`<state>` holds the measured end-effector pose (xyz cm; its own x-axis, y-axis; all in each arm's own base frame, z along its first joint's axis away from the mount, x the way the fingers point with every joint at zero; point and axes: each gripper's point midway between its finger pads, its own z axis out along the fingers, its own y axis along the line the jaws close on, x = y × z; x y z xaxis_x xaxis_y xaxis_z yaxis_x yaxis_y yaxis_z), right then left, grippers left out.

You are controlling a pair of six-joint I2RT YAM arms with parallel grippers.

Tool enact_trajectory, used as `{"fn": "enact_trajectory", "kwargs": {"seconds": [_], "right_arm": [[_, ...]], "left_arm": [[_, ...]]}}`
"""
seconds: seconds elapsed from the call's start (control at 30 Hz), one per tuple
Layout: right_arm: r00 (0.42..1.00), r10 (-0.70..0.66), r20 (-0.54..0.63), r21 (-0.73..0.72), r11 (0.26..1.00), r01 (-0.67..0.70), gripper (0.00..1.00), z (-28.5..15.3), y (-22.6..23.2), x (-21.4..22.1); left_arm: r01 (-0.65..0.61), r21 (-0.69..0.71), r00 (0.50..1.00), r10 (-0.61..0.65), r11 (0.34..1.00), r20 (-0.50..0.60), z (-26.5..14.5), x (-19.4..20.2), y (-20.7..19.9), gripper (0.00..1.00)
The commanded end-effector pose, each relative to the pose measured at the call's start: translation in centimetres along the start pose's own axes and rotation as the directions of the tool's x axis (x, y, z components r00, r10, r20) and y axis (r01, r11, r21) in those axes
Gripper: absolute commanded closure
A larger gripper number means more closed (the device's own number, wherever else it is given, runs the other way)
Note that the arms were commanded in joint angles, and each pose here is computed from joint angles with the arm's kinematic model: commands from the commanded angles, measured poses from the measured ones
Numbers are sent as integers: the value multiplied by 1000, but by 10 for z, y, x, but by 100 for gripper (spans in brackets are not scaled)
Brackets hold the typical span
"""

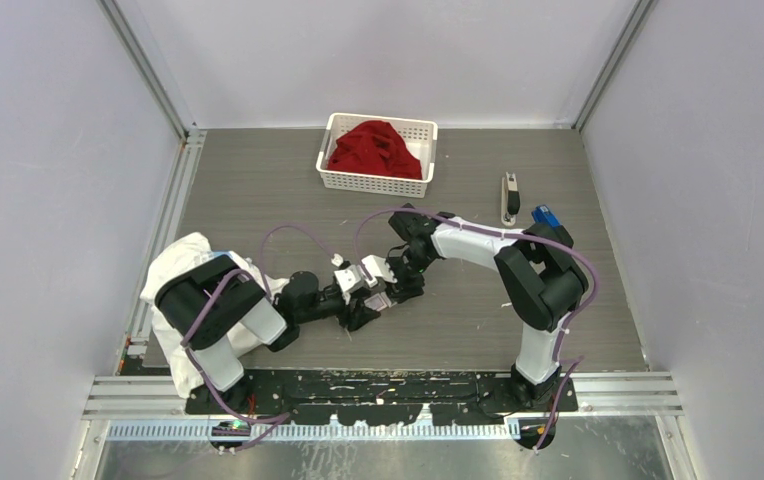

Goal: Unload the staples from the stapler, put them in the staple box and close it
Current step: Close the staple box at the center of the board.

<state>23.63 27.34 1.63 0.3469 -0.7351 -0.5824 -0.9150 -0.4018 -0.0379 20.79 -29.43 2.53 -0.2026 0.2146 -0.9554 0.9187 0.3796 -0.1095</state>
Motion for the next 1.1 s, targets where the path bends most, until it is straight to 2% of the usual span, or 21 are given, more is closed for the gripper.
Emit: {"fn": "enact_trajectory", "kwargs": {"seconds": [0.0,0.27,0.57,0.87,1.07], "right_arm": [[997,-64,33,-35,997,65,51,19,10,-13],[997,-50,53,-34,998,52,51,14,10,-11],[997,-66,41,-46,997,68,51,14,13,-7],[997,-67,37,-38,997,68,51,12,11,-5],[997,-63,38,-26,998,64,51,8,8,-3]], "left_arm": [[46,-7,994,-47,999,-96,-12,31,-10,37],[35,-30,995,-38,999,-92,-15,33,-9,36],[9,-75,1000,-11,997,-17,-22,27,-5,33],[53,-69,998,-55,996,-30,-25,34,-9,37],[59,-87,998,-60,994,-15,-28,33,-8,36]]}}
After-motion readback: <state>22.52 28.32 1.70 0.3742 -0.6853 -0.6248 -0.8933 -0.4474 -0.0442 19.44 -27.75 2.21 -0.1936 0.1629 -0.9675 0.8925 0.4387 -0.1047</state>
